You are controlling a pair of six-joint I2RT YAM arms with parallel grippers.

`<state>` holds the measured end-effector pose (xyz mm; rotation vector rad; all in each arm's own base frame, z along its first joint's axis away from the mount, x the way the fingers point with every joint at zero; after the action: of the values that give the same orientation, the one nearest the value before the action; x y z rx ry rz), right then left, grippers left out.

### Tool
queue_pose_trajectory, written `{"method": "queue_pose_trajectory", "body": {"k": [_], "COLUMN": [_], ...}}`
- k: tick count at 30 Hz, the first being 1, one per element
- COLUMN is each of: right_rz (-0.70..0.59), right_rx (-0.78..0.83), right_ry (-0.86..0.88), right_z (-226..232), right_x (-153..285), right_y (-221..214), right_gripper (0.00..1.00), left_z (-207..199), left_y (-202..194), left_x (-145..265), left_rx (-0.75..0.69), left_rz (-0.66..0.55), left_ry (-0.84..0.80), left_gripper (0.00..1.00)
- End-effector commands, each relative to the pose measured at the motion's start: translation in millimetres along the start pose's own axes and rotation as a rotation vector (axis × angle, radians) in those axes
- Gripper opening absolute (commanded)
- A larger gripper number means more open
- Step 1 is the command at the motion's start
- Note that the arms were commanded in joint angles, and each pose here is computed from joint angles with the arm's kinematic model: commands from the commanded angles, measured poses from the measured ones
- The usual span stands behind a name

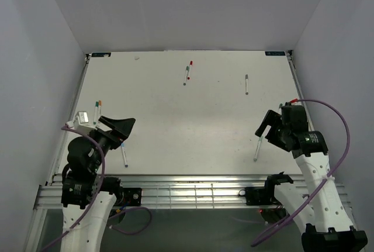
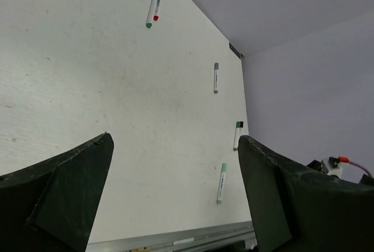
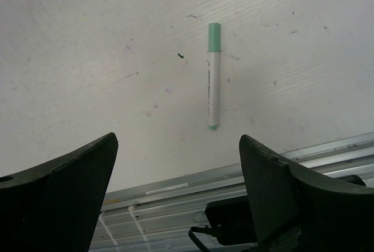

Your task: Open the pen caps

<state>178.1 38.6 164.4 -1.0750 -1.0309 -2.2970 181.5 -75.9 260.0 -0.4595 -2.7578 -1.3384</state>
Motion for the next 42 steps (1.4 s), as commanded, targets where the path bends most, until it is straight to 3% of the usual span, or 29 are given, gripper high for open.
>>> {"method": "queue_pose_trajectory", "body": {"k": [1,6,8,11,14,17,18,20,22,23,25,28,29,33,37,38,39,40,42], "right_rz": [-0.037,0.047,0.034,0.034,0.122,0.172,0.187,0.172,0.192,0.205,0.246,0.269,0.260,0.224,0.227,0.243,0.263,0.286,0.330], "right_rx": [0.018,0.011,0.015,0.020,0.008,0.005,0.004,-0.008,-0.013,-0.013,-0.014,-0.012,-0.005,0.008,0.024,0.039,0.039,0.041,0.032], "right_ry": [-0.161,-0.190,-0.234,-0.247,-0.272,-0.261,-0.270,-0.245,-0.256,-0.263,-0.292,-0.317,-0.327,-0.334,-0.319,-0.315,-0.318,-0.294,-0.305], "right_z": [-18.3,-13.8,-17.4,-15.0,-18.7,-21.1,-26.7,-26.8,-35.5,-37.9,-46.9,-54.4,-57.0,-56.2,-49.4,-49.5,-50.3,-46.2,-51.5], "right_x": [4.5,-21.7,-30.7,-45.2,-61.2,-74.6,-77.6,-82.5,-88.1,-89.9,-94.7,-101.1,-102.7,-107.0,-113.7,-115.7,-119.1,-122.2,-127.2], "right_y": [15.0,8.4,13.6,18.3,2.3,-10.9,-17.7,-20.1,-30.8,-34.8,-45.8,-53.6,-52.7,-43.9,-39.3,-41.7,-44.8,-49.6,-62.5], "right_gripper": [0.90,0.91,0.91,0.92,0.93,1.00,0.91,0.91,0.91,0.83,0.77,0.75,0.71,0.70,0.61,0.43,0.33,0.28,0.26], "left_z": [6.0,-2.2,3.5,-1.6,4.8,4.9,2.8,0.0,-4.4,-5.3,-6.1,-6.9,-6.0,-4.6,-5.3,-6.0,-6.1,-10.0,-16.4], "left_y": [-12.1,-23.4,-27.7,-37.4,-55.1,-66.6,-65.8,-66.1,-61.6,-59.9,-58.8,-56.6,-56.9,-61.3,-63.9,-64.2,-65.5,-68.2,-72.9], "left_x": [-0.9,-5.7,-8.7,-13.3,-18.3,-23.6,-25.9,-26.2,-27.6,-28.1,-28.8,-29.3,-29.6,-29.4,-30.5,-31.0,-31.8,-30.5,-32.9], "left_rx": [-0.113,-0.107,-0.058,-0.029,0.007,0.019,0.013,0.010,-0.003,-0.008,-0.015,-0.029,-0.029,-0.028,-0.024,-0.022,-0.020,-0.014,-0.017], "left_rz": [0.174,0.389,0.428,0.460,0.496,0.527,0.518,0.513,0.482,0.473,0.469,0.460,0.459,0.474,0.482,0.483,0.488,0.505,0.520], "left_ry": [0.069,0.085,0.140,0.086,0.067,0.023,0.002,-0.024,-0.054,-0.059,-0.066,-0.071,-0.067,-0.073,-0.086,-0.093,-0.099,-0.129,-0.201], "left_gripper": [0.98,0.98,0.98,0.98,0.98,0.96,0.91,0.79,0.79,0.79,0.79,0.79,0.79,0.79,0.78,0.78,0.76,0.67,0.61]}}
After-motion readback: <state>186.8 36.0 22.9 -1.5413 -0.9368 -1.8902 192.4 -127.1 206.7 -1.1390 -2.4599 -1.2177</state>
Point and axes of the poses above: each gripper's point midway between its finger pads, its own x axis back along the fingers, its own z axis along the line the jaws close on, y = z × x, the point moved 1 cm from there along x, back along the fingers, and after that the axes turned 15 degrees about -x, right-handed, at the moved point
